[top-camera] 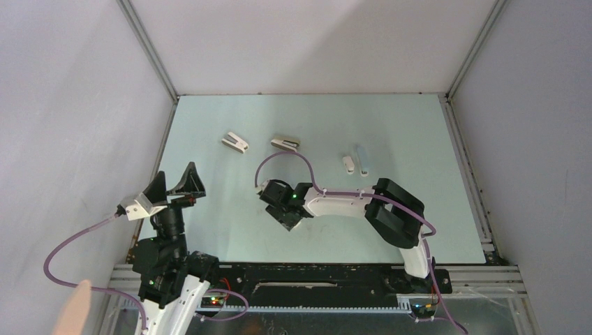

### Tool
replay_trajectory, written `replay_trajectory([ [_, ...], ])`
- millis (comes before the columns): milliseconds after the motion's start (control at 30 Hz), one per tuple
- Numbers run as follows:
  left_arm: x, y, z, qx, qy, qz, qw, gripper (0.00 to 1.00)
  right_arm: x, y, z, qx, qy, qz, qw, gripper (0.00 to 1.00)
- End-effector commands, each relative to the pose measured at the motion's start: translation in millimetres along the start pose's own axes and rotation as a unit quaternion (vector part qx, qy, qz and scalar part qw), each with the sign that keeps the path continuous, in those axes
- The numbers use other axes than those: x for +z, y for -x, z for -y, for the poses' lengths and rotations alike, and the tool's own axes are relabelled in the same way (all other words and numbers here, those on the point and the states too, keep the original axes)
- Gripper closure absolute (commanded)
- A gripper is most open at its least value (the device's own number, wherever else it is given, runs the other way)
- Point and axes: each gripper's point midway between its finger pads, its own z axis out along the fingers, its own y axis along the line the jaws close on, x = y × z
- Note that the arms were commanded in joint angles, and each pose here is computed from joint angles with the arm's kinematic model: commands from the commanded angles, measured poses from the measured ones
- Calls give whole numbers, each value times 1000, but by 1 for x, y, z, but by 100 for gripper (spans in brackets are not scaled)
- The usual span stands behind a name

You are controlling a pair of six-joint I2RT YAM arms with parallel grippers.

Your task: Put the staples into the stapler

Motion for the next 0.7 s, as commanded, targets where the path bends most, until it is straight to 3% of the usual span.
replay_trajectory([
  [0,-7,21,3,-17,-10,29,999,0,-4,-11,12,-25,-22,-15,999,44],
  [200,-4,15,10,-11,-26,13,1000,0,-9,-16,37,-3,-47,-7,999,43],
  [433,7,-10,23,-4,-44,-46,998,0,-22,-16,56,25,-50,18,998,43],
  [667,10,-54,40,-15,-56,-180,982,0,-51,-7,59,85,6,89,992,40],
])
